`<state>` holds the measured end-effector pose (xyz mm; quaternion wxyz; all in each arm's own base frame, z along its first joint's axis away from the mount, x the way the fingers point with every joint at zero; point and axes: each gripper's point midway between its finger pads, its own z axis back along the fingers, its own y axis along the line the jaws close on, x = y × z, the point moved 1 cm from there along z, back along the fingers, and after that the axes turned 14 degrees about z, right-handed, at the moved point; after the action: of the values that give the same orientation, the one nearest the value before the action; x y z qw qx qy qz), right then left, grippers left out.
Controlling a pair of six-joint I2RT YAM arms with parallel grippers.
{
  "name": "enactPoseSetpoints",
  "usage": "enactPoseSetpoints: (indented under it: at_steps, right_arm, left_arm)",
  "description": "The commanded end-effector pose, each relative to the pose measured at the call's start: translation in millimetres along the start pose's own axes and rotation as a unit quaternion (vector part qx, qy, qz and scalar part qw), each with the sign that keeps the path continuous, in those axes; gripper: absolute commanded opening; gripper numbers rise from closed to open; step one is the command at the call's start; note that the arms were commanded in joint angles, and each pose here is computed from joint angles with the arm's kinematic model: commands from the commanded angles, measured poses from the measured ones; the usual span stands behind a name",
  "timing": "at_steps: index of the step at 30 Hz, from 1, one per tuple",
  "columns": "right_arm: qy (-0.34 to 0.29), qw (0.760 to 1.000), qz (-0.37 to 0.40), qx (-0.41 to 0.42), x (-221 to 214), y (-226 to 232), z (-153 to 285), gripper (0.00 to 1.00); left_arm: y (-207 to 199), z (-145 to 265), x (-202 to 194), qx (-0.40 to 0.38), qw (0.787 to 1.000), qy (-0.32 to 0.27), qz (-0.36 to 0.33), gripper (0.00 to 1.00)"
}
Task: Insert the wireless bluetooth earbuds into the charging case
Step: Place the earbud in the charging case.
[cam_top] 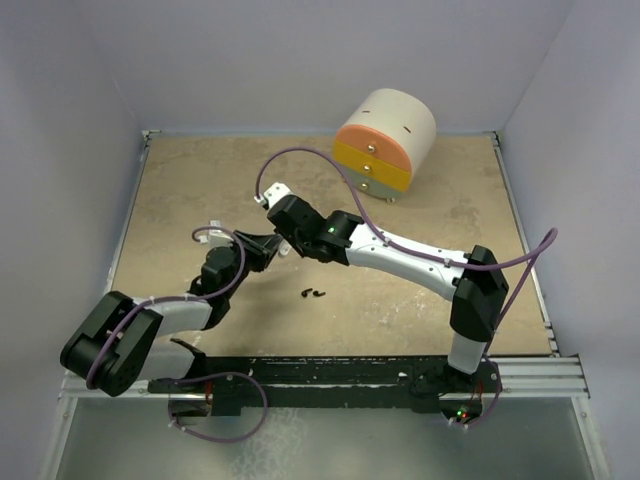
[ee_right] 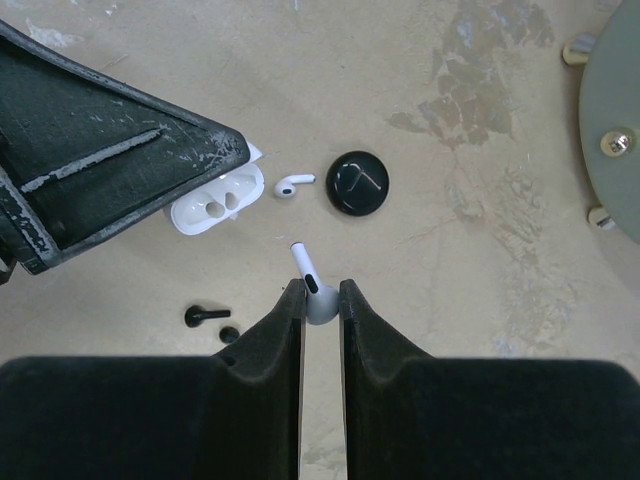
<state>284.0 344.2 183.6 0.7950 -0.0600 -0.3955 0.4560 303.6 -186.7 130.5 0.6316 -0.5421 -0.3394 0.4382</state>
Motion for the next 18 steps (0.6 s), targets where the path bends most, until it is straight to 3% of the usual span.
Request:
enactPoseSetpoints:
  at_steps: [1, 18]
  right_arm:
    - [-0.01, 1.0, 0.01, 0.007, 10, -2, 1, 0.0]
    - [-0.004, 0.999, 0.025, 0.024, 12, 8, -11, 0.0]
  left_arm:
    - [-25, -6, -10, -0.038, 0.999, 0.016, -0.012, 0.0]
    - [-40, -7, -23, -0.058, 0.997, 0.044, -0.025, 0.0]
